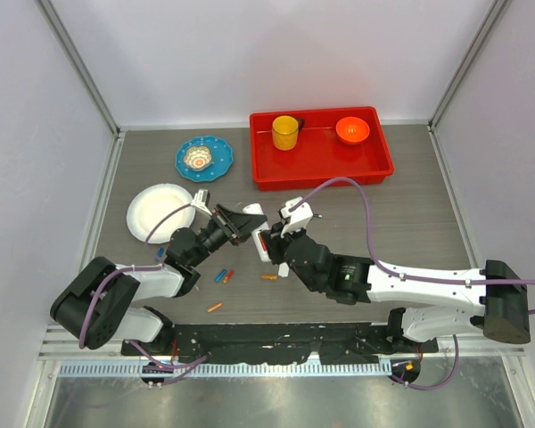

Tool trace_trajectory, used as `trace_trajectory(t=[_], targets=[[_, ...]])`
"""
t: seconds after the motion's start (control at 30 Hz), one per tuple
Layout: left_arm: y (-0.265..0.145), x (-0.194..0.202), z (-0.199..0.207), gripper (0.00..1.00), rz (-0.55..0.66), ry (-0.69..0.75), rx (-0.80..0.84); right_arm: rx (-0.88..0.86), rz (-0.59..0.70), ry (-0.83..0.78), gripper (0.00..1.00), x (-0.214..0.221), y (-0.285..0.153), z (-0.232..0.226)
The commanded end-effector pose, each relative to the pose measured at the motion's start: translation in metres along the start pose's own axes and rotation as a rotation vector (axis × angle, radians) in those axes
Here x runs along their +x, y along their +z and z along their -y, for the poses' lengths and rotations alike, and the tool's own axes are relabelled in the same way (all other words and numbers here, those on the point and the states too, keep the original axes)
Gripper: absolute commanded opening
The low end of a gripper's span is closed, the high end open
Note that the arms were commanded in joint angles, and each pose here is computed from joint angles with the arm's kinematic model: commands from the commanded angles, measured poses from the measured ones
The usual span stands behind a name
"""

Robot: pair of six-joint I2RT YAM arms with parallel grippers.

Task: Load the batteries into the remote control
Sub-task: Load the battery into the remote control.

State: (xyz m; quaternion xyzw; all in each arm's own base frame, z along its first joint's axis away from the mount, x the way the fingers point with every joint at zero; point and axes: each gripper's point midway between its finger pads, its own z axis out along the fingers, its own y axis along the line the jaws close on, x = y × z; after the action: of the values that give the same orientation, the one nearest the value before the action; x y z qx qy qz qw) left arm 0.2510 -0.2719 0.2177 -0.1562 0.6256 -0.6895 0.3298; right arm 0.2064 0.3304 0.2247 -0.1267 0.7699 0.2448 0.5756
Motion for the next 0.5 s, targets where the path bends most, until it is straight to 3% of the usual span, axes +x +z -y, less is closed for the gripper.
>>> trace_trajectory(t=[0.0,0.2,0.47], targets=[[0.0041,-0.0072,0.0630,0.00,0.019,0.043,0.218,0.035,-0.039,-0.043,0.02,0.0197,0.0016,0.0082],[0.0040,-0.0063,0.0645,0.00,0.015,0.042,0.221,0.067,-0.041,-0.052,0.18,0.0201,0.0048,0.0110],[0.0040,-0.0041,0.0628,0.00,0.011,0.045,0.218,0.094,-0.034,-0.051,0.30,0.0152,0.0067,0.0122]])
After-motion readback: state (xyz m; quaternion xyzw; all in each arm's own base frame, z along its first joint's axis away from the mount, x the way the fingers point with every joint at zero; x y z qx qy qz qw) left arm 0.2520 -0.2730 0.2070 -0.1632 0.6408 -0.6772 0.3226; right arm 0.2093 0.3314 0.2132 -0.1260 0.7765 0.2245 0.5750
